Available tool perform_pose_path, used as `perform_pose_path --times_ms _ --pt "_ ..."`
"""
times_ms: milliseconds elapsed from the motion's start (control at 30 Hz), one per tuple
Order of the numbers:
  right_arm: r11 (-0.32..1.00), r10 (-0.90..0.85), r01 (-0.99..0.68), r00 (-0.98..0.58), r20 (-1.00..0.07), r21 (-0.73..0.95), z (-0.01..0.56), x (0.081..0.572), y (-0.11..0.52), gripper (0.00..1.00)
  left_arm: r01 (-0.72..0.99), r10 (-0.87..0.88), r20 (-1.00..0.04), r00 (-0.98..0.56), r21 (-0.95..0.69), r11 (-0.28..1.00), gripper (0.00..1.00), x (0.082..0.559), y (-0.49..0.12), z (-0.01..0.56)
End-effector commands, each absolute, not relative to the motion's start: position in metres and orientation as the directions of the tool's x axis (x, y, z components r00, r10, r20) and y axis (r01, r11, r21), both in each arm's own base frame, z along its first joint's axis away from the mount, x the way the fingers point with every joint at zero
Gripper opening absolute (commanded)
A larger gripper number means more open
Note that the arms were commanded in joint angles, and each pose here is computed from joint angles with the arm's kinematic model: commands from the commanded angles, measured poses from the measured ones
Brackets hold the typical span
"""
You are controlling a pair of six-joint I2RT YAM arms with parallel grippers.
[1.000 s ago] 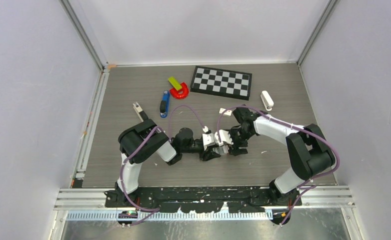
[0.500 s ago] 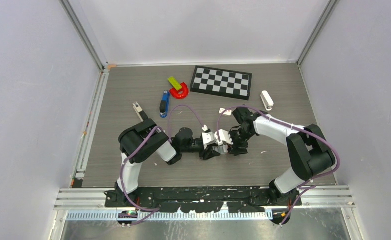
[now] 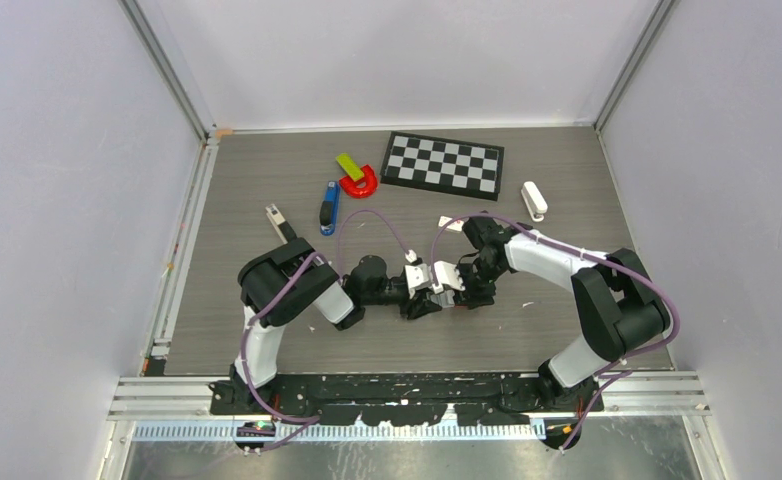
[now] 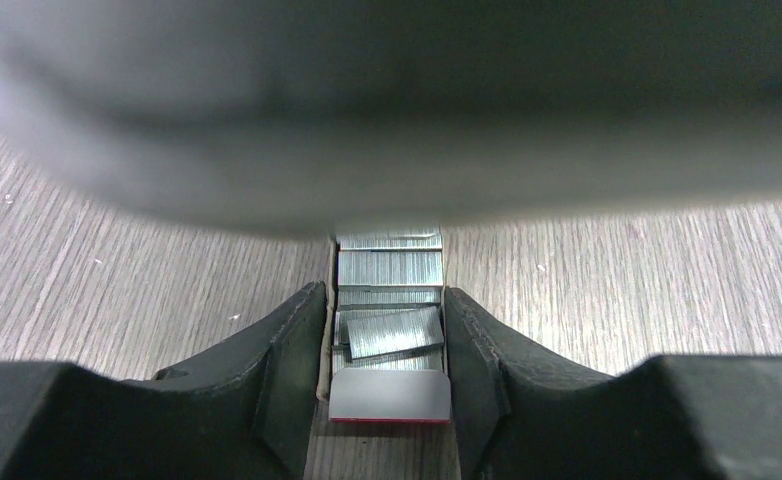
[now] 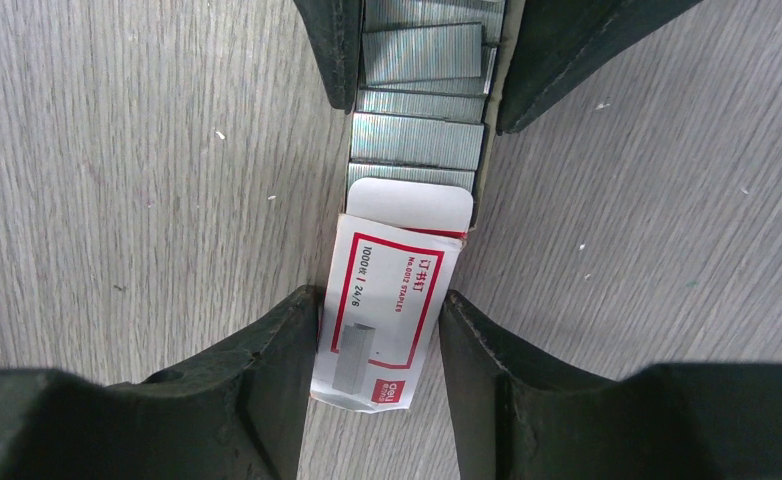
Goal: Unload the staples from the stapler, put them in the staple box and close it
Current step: Close the staple box at the center of the board.
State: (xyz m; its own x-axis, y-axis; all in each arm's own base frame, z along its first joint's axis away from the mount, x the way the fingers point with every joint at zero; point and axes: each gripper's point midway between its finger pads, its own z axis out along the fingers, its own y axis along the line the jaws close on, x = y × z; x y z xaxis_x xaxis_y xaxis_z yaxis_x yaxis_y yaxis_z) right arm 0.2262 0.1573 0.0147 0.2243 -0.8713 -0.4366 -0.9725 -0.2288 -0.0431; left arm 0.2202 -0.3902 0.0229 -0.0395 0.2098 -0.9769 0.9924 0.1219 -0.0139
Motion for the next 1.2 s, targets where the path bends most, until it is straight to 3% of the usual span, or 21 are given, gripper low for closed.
perform_pose_path --times_ms 0,1167 --pt "-0.227 -0.876 -0.967 0.254 -0.410 -0.114 0.018 0.241 0.158 0.52 0.993 0.277 -0.958 -0.071 -0.042 0.110 0.47 0.215 -0.384 0.003" --pt "-0.242 -0.869 -0.968 0.249 -0.429 -0.072 0.017 0.236 0.157 0.54 0.992 0.249 -0.962 -0.116 -0.098 0.086 0.46 0.216 -0.382 0.007"
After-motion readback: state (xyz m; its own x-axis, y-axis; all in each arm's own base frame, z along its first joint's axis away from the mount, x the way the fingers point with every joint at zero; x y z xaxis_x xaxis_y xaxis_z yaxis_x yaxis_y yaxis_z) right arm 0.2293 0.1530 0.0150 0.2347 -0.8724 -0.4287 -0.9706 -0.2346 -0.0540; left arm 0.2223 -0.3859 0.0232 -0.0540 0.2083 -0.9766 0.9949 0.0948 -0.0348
